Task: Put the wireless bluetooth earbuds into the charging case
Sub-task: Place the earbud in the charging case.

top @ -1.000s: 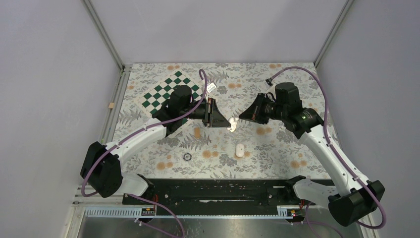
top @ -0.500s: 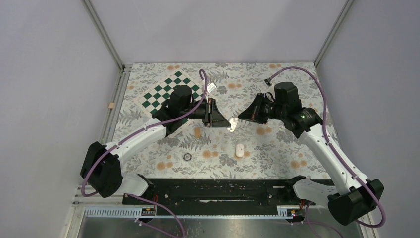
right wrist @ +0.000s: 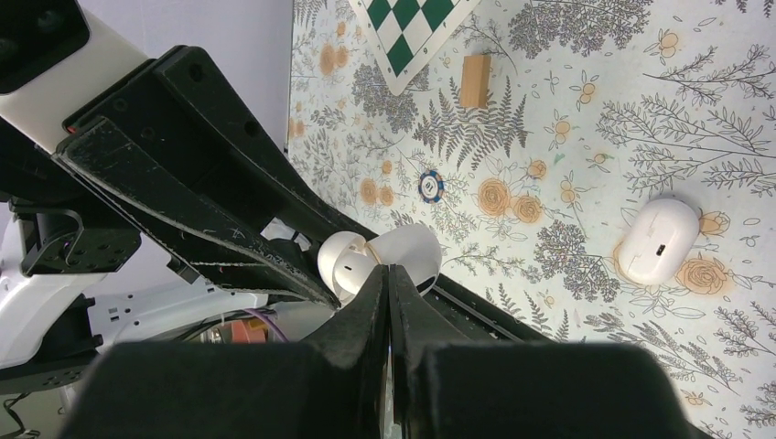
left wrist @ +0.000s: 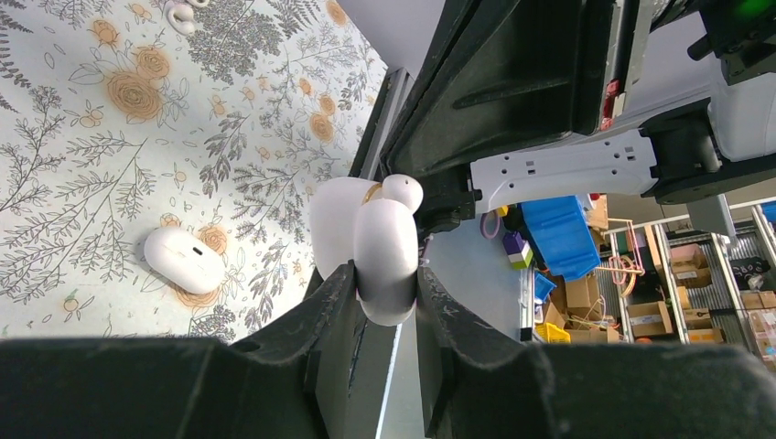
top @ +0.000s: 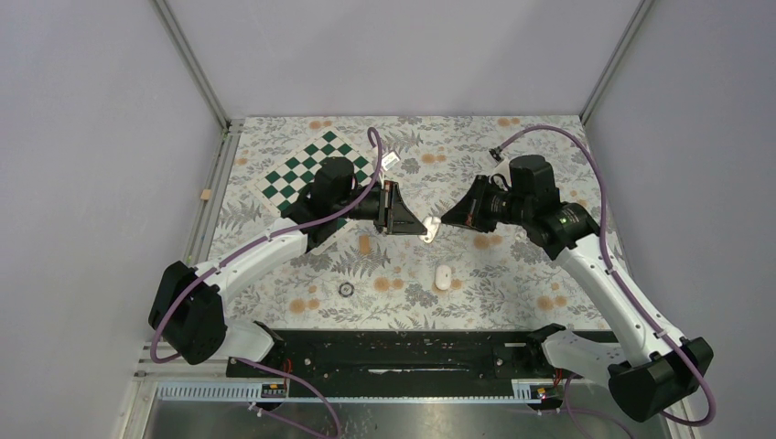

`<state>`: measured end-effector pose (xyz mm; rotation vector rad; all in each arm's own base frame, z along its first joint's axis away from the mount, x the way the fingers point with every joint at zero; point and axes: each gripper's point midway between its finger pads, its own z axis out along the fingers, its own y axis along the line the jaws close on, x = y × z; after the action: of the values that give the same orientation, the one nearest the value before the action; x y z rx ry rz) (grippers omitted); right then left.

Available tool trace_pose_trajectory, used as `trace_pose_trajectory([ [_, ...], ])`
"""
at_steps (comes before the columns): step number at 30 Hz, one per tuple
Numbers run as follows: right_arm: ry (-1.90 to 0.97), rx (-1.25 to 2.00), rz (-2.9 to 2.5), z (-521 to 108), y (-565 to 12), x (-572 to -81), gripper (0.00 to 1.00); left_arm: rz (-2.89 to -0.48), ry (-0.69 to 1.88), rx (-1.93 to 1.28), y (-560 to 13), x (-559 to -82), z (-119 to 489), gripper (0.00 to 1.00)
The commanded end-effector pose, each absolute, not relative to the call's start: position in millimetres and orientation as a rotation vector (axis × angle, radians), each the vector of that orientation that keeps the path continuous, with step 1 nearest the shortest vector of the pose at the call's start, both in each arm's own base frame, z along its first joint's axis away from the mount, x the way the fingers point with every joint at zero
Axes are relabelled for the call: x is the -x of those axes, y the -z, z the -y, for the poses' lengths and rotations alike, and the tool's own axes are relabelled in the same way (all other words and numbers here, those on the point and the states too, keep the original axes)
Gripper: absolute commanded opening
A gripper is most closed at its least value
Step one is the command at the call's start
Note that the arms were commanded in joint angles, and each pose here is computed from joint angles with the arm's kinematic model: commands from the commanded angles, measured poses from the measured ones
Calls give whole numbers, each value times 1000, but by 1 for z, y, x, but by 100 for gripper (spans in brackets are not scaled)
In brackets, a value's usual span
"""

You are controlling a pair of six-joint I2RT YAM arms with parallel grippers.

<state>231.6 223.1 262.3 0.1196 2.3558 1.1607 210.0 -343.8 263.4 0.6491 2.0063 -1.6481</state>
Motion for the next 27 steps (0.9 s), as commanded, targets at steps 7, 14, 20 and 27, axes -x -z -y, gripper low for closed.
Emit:
trace_pose_trajectory([
  [7, -1207, 26, -2378, -234, -266, -208, 0, -1861, 1677, -665, -301, -219, 349, 0],
  [14, -1174, 89, -2406, -237, -263, -200, 0, -1858, 1681, -654, -303, -221, 350, 0],
  [20, -1087, 68, -2374, -225, -270, -202, 0, -1865, 1682, -650, -301, -222, 351, 0],
  [27, -916, -46, -2284, -201, -285, -220, 0, -1862, 1685, -653, -301, -221, 350, 0],
])
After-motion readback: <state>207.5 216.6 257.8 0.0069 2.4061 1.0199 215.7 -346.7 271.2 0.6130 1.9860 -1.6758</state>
